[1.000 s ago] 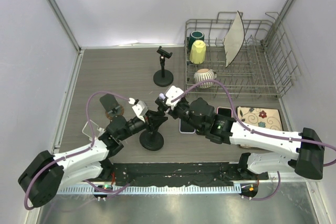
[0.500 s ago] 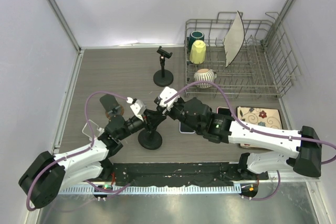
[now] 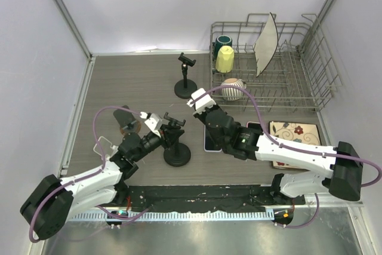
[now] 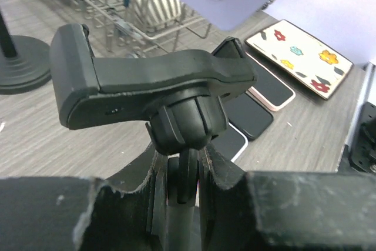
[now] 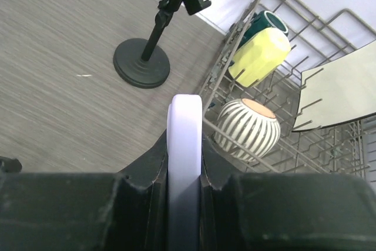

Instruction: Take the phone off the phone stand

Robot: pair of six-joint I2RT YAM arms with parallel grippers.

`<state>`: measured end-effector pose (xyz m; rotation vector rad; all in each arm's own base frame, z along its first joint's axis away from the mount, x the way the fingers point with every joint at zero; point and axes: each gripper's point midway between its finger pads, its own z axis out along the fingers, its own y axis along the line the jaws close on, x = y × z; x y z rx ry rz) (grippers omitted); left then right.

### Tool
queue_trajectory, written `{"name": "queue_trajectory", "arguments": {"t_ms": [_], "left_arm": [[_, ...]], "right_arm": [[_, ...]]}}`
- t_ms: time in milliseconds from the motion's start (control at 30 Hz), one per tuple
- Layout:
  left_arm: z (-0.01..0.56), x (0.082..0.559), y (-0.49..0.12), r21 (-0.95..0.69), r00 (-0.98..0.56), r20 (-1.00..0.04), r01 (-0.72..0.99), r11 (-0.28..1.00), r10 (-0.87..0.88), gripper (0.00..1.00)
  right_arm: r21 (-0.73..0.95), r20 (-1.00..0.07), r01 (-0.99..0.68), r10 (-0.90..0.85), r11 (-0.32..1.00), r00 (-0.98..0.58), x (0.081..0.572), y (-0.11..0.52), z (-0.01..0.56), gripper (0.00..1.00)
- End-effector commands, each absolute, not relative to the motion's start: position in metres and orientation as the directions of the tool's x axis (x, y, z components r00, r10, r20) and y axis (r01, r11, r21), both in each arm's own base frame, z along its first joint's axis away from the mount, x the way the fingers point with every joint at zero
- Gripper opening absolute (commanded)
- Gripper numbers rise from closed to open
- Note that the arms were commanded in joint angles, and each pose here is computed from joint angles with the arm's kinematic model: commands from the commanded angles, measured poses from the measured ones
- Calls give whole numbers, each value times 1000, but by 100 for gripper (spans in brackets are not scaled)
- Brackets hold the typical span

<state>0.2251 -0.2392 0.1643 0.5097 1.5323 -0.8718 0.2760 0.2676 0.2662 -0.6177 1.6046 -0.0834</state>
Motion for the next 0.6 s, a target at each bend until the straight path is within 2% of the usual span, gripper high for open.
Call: {"name": "queue_trajectory", "arguments": {"t_ms": [0,333,567], "left_arm": [[190,224,-247,-220,-98,-968,772,596,-231,0],[195,239,-225,-157,1,-976,692,705,-218,0],[206,273,-196,-62,120,-982,519,852,-144,0]], "right_arm": [[-323,-943,-281,-333,904,14,278,273,286,1],[-238,-968,-324,-251,916,2,268,266,294,1],[-204,-975,-363,-222,909,-8,257,257,284,1]]}}
